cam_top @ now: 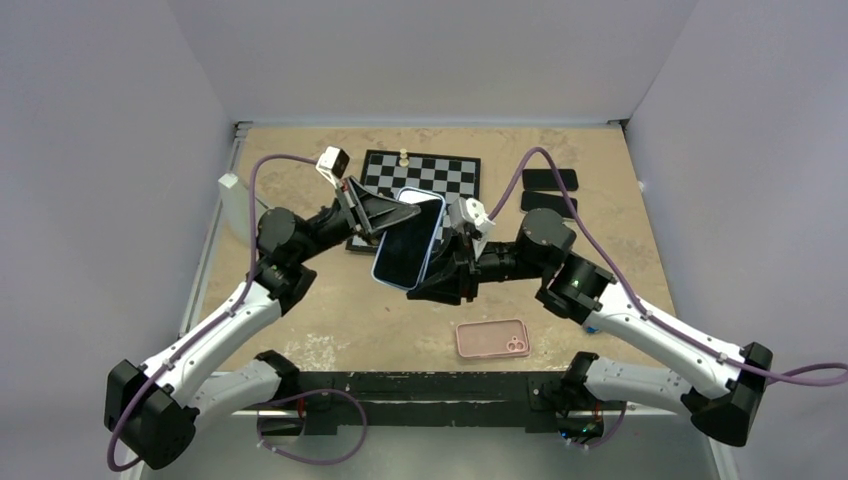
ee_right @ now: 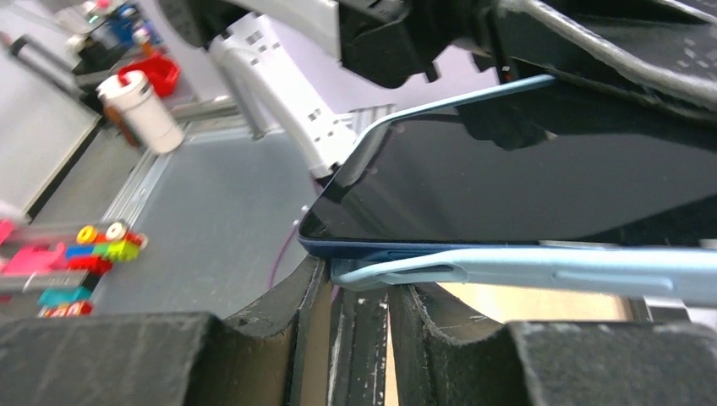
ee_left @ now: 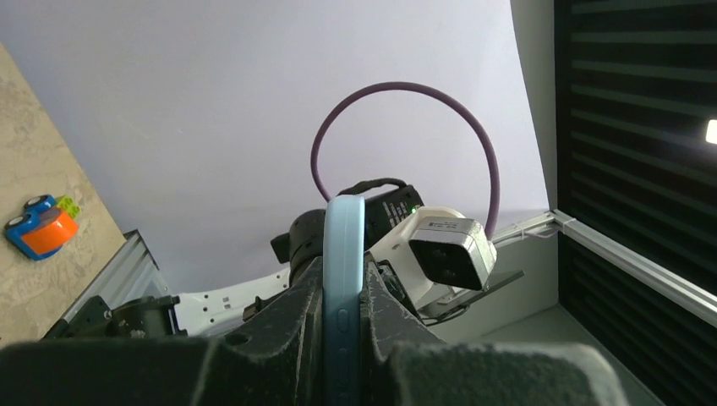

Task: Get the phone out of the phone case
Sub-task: Remove the phone case from the phone.

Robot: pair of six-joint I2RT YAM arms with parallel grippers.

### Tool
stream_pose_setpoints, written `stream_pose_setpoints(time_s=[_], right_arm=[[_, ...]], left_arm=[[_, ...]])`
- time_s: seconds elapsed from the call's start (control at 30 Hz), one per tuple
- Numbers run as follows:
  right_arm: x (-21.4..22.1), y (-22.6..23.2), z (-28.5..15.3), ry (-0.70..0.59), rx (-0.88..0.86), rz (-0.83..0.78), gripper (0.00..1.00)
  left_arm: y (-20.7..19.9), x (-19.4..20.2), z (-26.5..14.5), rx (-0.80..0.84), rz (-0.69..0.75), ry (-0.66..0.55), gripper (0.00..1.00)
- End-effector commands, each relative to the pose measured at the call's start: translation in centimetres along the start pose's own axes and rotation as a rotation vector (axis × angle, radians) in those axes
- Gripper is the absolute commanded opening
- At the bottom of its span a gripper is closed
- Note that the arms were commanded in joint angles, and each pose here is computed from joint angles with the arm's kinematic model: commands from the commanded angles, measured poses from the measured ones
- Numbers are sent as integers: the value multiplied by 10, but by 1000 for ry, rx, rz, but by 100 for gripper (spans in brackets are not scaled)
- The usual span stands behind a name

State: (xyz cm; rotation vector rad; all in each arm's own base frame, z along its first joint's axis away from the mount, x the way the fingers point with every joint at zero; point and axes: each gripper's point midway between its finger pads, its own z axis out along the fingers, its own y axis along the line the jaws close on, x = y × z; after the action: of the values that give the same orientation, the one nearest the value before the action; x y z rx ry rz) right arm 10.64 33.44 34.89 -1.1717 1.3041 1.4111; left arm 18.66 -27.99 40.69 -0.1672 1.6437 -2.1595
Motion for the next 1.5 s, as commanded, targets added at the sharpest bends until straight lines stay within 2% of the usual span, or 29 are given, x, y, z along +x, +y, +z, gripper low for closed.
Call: stream_pose_setpoints(time_s=[0.0,0.13,0.2,0.27,0.3,0.33,0.37,0.47,0.53,0.6,0.7,0.8,0.83,0.93,1.03,1.17,1.3,1.47], right_arm=[[-52,-109,-42,-256,661,-81,0],[-8,-134,-73,-209,878,-27,0],[4,-132,-74,-178,872,-15,0],[14,-120,-65,-129,791,32,0],[10,-112,-58,-123,743,71,5],[22,-108,-53,-65,720,129,20],[29,-103,-51,-23,704,181,29],[56,-87,-50,88,665,341,45],[57,-74,-53,86,629,415,57],[49,-61,-58,56,570,472,65],[30,-40,-61,-30,464,539,72],[12,-22,-55,-117,347,594,67],[7,-19,-52,-131,308,615,63],[-6,-15,-44,-176,234,653,40],[-12,-13,-39,-194,188,679,31],[-10,-14,-36,-194,177,689,30],[-1,-20,-33,-181,185,699,35],[6,-24,-29,-174,177,717,36]], left_arm=[[-19,37,-6,82,-56,161,0],[-24,32,-4,128,-99,151,0],[-25,33,-2,130,-93,162,0],[-22,31,-2,111,-73,146,0],[-19,29,-3,97,-48,125,0],[-10,26,-3,54,-31,101,0],[-5,22,-3,25,-1,70,0],[14,6,-7,-84,126,-30,0],[22,-4,-10,-145,202,-88,0],[27,-13,-13,-184,249,-140,0],[27,-24,-19,-209,278,-214,0],[26,-26,-22,-210,282,-237,0],[26,-27,-22,-207,280,-242,0],[26,-26,-23,-202,277,-240,0],[25,-26,-24,-200,277,-246,0],[24,-27,-24,-194,278,-249,0],[22,-25,-22,-172,263,-244,0],[22,-25,-22,-165,252,-243,0]])
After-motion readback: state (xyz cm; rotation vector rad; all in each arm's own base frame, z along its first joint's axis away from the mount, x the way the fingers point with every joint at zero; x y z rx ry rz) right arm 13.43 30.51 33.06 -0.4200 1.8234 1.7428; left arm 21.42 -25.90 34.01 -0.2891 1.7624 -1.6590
